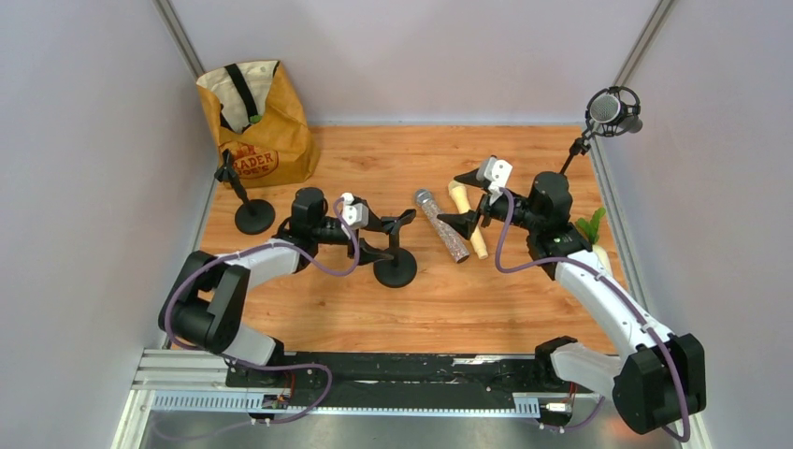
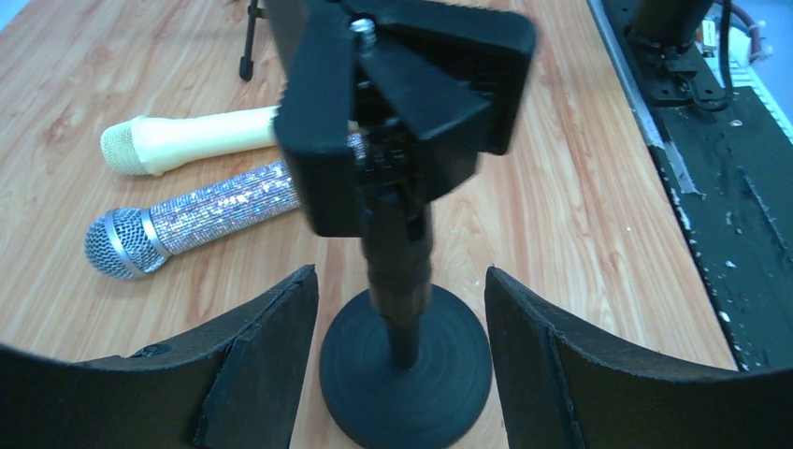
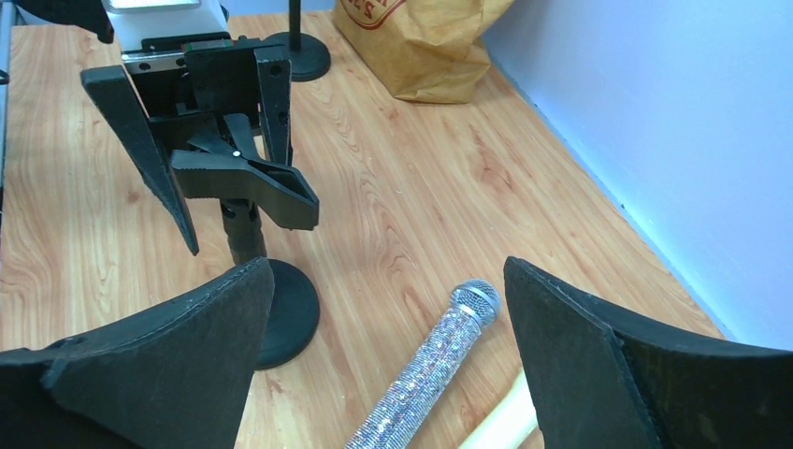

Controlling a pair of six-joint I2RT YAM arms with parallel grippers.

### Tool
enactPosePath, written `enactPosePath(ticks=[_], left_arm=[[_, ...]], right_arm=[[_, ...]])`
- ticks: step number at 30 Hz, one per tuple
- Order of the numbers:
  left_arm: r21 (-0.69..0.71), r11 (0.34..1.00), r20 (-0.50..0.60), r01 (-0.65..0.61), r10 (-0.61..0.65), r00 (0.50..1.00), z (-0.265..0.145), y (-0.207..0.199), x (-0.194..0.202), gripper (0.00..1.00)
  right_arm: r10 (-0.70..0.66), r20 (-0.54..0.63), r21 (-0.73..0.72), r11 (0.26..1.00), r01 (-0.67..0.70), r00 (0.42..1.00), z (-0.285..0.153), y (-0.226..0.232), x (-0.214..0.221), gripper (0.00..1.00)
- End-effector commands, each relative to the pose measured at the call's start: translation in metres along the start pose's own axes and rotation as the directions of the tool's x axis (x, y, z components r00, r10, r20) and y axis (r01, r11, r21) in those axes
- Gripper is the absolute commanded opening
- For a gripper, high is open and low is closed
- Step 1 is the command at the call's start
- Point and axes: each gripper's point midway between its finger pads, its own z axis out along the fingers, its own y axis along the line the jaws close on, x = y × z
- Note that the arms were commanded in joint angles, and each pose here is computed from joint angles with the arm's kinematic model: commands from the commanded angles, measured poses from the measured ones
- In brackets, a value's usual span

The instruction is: Remove the microphone from the stand

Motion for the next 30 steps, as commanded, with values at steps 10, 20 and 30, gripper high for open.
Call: enactPosePath(ticks=[10,20,30], left_arm=[[0.033,0.998,0.131,0.047,-0.051,0.990,0.016,0.017,-0.016,0.55],[0.050,0.998,0.168,0.039,-0.047,0.985,0.022,0.002,-0.012,0.41],[0.025,0.999,0.169,0.046,-0.050,0.984,0.025,0.000,-0.006,0.03]], right_arm=[[-0.038,0.025,0.032,0.999,0.037,0.999,-0.009,-0.010,-0.009,1.00],[-0.039,0.012,0.052,0.998,0.038,0.999,-0.008,-0.015,-0.004,1.00],[-0.051,0.015,0.070,0.996,0.049,0.999,-0.010,-0.017,-0.008,1.00]])
